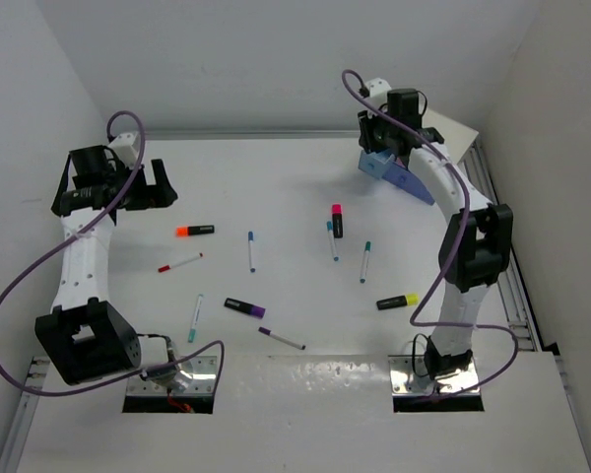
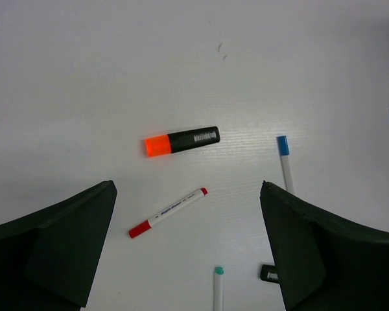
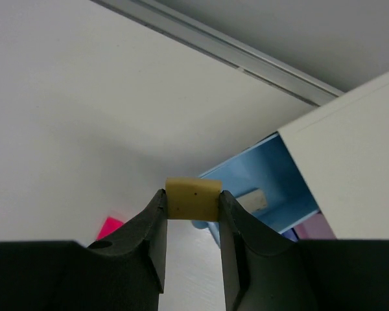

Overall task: Sort the stationery into containers
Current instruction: Place the stationery in the drawer.

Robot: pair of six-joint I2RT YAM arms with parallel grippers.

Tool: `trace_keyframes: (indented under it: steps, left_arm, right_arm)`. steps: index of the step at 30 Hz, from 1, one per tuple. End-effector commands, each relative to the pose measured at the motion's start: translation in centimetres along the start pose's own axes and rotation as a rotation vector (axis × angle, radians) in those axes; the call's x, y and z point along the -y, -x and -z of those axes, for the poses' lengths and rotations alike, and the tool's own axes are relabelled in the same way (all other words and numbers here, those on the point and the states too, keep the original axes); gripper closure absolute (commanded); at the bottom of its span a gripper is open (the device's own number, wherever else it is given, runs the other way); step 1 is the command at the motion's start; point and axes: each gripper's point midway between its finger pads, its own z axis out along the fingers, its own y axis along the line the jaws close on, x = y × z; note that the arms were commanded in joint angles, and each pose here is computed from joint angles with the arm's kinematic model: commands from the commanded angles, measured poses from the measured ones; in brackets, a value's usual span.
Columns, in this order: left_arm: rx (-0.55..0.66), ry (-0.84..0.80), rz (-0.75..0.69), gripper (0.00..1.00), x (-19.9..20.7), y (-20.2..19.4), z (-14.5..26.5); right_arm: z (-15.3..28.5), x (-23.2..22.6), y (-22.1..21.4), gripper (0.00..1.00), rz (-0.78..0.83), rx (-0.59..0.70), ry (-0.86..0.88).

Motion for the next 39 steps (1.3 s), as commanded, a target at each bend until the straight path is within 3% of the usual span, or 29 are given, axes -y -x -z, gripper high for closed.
trace_keyframes:
  steps: [1, 11, 12, 17, 22, 24, 27, 29, 30, 33, 39]
  left_arm:
    - [0.047, 0.021, -0.015, 0.00, 0.3, 1.5, 0.3]
    - [0.026, 0.033, -0.010, 0.00, 0.1, 0.8, 0.1]
    - [0.029, 0.037, -0.011, 0.00, 0.0, 0.9, 0.2]
    - [0.030, 0.038, -0.012, 0.00, 0.0, 1.1, 0.2]
    - [0.025, 0.038, -0.006, 0.00, 0.0, 0.8, 0.2]
    - [0.022, 0.035, -0.007, 0.00, 0.0, 0.7, 0.1]
    - [0.021, 0.033, -0.007, 0.00, 0.0, 0.6, 0.1]
    - [0.019, 0.032, -0.006, 0.00, 0.1, 0.5, 0.1]
    - [0.021, 0.030, -0.005, 0.00, 0.1, 0.6, 0.2]
    - [0.024, 0.029, -0.009, 0.00, 0.2, 0.7, 0.2]
    - [0.024, 0.033, -0.011, 0.00, 0.1, 0.7, 0.2]
  right_arm:
    - [-0.1, 2.2, 1.5, 1.00, -0.009, 0.044, -0.021]
    - [-1.4, 5.4, -0.6, 0.98, -0.031, 0.011, -0.083]
    - [-1.5, 5.7, -0.9, 0.94, -0.033, 0.007, -0.091]
    - [-1.4, 6.0, -0.6, 0.42, -0.034, 0.011, -0.098]
    - [-0.1, 5.1, 0.9, 0.35, -0.028, 0.036, -0.076]
    - [0.3, 4.2, 1.1, 0.40, -0.020, 0.039, -0.058]
    - [1.4, 1.5, 1.5, 0.56, -0.004, 0.044, 0.017]
    - [1.9, -0.9, 1.4, 0.69, 0.017, 0.031, 0.075]
    - [1.9, -1.9, 0.5, 0.81, 0.022, 0.005, 0.098]
    - [2.0, -4.0, -0.8, 0.96, 0.044, -0.038, 0.140]
    - [0.8, -5.3, -4.6, 1.00, 0.102, -0.164, 0.158]
